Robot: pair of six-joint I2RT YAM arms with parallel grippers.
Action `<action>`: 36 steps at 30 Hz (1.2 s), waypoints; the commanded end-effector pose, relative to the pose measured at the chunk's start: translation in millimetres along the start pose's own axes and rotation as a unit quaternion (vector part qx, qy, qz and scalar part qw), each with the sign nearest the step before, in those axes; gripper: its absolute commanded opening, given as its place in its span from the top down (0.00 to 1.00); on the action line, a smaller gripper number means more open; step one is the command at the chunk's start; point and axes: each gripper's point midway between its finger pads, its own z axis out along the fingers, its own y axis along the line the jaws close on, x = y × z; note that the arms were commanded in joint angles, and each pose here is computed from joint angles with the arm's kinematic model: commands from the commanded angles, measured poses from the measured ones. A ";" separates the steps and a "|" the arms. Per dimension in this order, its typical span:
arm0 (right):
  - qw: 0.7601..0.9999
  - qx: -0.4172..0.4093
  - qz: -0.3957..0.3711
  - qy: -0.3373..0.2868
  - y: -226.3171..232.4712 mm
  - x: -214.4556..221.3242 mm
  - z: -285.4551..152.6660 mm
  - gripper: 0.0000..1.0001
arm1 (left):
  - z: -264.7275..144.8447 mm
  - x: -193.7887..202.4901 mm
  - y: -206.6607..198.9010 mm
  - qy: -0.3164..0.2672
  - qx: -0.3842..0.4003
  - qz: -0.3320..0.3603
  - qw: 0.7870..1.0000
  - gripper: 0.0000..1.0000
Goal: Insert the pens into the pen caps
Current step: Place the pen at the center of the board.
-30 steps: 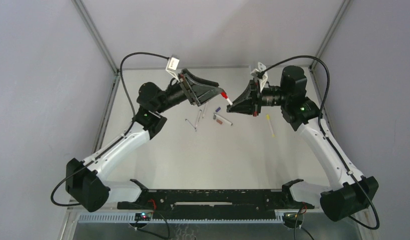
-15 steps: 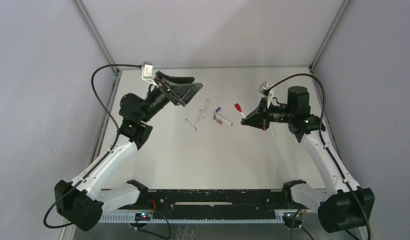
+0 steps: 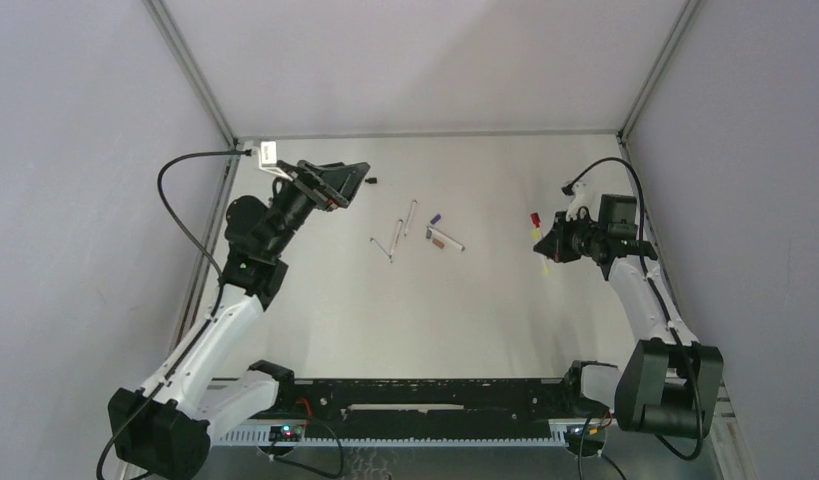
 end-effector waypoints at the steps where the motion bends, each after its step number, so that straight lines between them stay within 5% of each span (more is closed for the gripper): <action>1: 0.996 0.083 0.024 0.000 -44.2 0.6 4.1 0.97 | -12.0 -7.4 24.6 -0.028 -0.050 0.004 0.998 0.00; 20: 0.978 0.119 0.141 0.092 -120.6 31.8 38.6 0.81 | -14.7 33.2 75.6 0.015 -0.096 -0.102 0.990 0.00; 36: 0.976 0.101 0.149 0.120 -122.5 44.1 48.4 0.67 | -10.5 53.0 84.4 0.039 -0.092 -0.136 0.986 0.03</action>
